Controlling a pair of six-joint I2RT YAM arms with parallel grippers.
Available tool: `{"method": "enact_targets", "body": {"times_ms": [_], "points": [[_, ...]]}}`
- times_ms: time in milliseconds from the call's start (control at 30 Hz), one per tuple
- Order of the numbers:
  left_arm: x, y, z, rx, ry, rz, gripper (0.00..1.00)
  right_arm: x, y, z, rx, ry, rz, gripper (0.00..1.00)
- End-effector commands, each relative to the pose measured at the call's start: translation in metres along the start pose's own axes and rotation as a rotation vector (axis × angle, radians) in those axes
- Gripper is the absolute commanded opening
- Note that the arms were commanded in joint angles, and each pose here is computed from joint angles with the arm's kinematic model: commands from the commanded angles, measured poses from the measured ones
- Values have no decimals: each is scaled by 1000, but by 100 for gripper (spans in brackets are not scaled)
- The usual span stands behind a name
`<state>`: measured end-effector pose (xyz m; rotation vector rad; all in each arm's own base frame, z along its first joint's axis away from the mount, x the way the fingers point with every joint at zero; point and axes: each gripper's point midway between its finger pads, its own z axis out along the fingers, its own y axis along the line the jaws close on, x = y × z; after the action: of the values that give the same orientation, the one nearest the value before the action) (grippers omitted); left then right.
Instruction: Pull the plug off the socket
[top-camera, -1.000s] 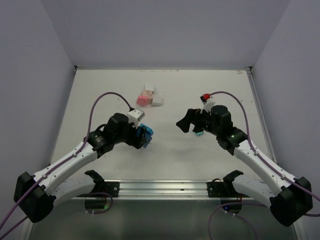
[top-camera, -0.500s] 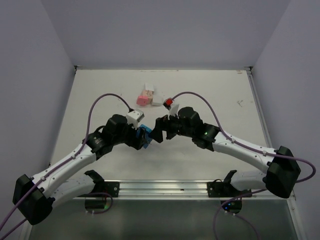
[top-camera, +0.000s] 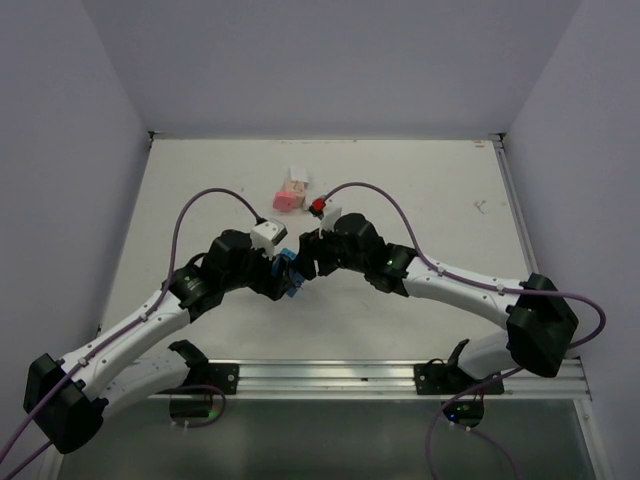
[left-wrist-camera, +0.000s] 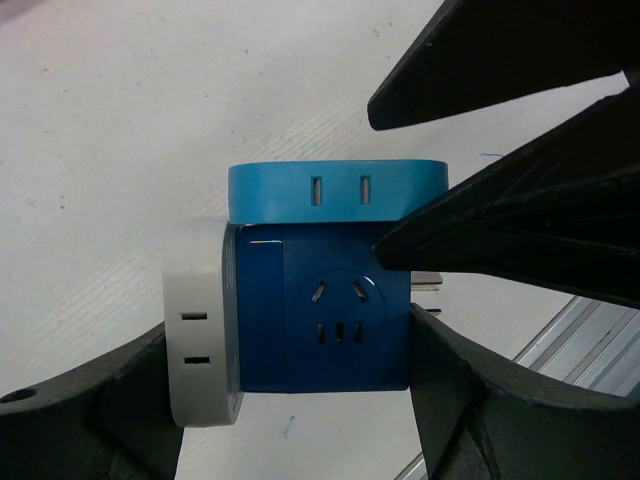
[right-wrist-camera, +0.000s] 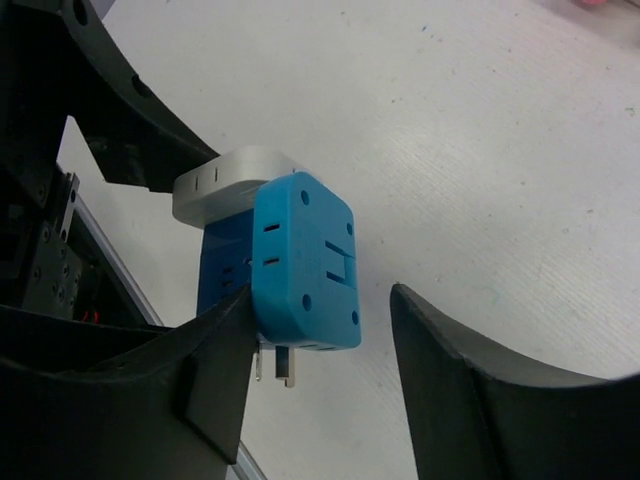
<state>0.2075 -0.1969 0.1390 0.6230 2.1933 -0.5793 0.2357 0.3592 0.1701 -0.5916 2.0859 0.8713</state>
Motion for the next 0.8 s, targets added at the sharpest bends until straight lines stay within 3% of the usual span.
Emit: {"method": "enact_targets", "body": {"times_ms": [0, 167, 433, 767], "points": [[-29, -10, -3, 49, -118, 39, 71, -33, 10, 3, -7, -94, -27, 56], [-30, -8, -4, 36, -125, 40, 71, -34, 7, 1, 10, -109, -6, 32], [-32, -7, -7, 32, -140, 50, 71, -31, 1, -5, 47, -127, 123, 9], [-47, -13, -22, 57, -240, 72, 71, -26, -33, -20, 77, -128, 451, 7]]}}
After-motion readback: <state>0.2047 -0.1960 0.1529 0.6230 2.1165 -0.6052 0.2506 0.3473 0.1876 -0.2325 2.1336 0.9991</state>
